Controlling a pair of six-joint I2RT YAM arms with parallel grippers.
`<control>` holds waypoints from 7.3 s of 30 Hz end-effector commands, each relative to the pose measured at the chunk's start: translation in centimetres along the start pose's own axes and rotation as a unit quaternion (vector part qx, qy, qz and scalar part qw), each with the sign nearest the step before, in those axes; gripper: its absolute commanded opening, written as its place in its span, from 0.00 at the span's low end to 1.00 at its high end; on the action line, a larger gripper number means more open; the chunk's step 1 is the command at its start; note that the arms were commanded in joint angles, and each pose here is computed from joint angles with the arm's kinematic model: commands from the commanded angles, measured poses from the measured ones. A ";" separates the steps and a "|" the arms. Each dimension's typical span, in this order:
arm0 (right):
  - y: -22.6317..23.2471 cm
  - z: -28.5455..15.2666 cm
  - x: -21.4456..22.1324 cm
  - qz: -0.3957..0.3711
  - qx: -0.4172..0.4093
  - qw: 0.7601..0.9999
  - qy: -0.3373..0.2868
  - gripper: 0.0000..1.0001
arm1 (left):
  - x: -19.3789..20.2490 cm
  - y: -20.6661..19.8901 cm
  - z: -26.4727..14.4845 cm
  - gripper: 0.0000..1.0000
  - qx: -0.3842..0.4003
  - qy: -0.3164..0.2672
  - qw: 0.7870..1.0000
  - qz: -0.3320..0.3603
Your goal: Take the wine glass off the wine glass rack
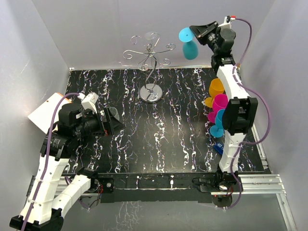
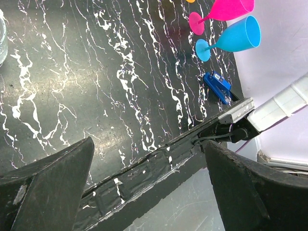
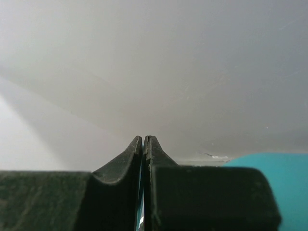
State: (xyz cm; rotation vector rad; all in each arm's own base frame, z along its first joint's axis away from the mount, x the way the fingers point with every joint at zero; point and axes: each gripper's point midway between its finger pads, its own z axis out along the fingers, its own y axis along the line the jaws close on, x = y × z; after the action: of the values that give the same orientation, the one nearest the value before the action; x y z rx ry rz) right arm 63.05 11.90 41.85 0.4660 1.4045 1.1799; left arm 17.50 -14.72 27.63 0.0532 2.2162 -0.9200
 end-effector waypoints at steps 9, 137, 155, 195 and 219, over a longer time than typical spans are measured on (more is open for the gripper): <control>18.5 -20.1 6.9 -0.480 -0.397 0.782 0.017 0.00 | -1.6 -1.8 0.5 0.99 0.035 -0.002 0.999 -0.006; 5.1 -24.9 11.1 -0.351 0.115 0.926 0.074 0.98 | -1.2 18.6 2.1 0.00 -0.428 -0.049 0.902 0.000; 5.9 -25.1 10.8 -0.349 0.109 0.928 0.075 0.98 | -1.3 17.5 2.2 0.30 -0.413 -0.039 0.910 -0.011; 8.7 -26.6 12.7 -0.297 0.082 0.940 0.149 0.98 | -16.9 -2.2 2.4 0.99 -0.063 -0.153 0.985 0.057; 10.9 -19.2 13.9 -0.211 -0.003 0.965 0.154 0.98 | -24.6 -0.4 7.2 0.99 0.044 -0.144 0.984 -0.094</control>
State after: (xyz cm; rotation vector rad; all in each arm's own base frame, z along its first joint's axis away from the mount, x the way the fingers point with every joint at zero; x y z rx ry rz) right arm 38.52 19.45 34.81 0.0096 1.8264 0.8131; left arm 38.37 -13.93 38.03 -0.2061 1.9956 -0.8574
